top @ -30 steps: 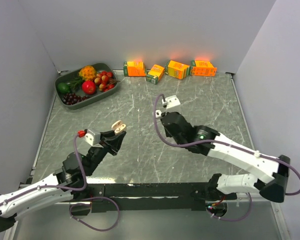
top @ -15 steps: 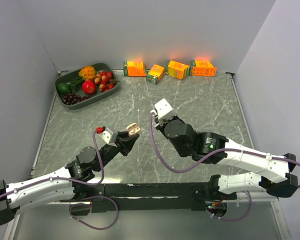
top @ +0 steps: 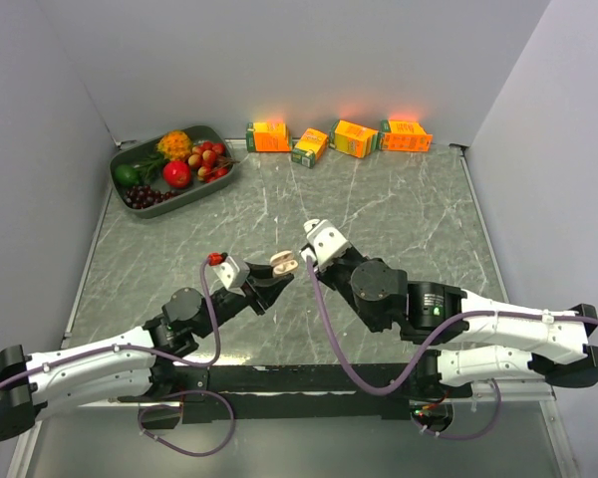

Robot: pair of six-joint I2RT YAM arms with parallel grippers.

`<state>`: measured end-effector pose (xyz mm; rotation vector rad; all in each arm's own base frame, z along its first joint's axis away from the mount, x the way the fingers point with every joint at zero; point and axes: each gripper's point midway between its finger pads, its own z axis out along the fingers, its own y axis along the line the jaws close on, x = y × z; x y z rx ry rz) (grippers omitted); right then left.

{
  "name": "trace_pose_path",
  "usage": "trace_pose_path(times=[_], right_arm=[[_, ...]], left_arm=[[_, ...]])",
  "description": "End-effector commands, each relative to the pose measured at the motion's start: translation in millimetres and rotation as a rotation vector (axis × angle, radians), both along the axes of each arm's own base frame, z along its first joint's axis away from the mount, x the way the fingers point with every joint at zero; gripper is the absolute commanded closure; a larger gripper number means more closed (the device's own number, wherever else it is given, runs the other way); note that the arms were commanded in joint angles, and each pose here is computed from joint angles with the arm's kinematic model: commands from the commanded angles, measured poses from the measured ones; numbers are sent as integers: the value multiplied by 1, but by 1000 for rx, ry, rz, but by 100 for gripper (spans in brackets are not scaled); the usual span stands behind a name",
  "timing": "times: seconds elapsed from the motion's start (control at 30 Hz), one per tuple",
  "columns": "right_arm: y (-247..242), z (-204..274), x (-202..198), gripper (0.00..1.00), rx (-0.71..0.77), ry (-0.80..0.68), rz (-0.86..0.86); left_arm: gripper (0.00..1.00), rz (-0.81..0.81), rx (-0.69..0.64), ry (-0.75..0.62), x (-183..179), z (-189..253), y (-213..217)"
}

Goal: Insert the wireless bluetooth earbuds into the charging case
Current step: Place the earbud in the charging case.

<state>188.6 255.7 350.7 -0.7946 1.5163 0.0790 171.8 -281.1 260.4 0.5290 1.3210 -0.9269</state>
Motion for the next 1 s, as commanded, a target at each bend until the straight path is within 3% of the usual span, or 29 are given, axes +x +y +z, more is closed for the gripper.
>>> trace_pose_path(times=[0.0, 0.37, 0.97], right_arm=[[6, 13, -6, 100, 44, -52, 44], [16, -1, -16, 100, 23, -32, 111], [5, 6, -11, 100, 59, -175, 30]], left_arm=[[99, -61, -90, -82, -8, 45, -10], [99, -119, -96, -78, -14, 50, -20], [99, -147, -93, 32, -12, 45, -34]])
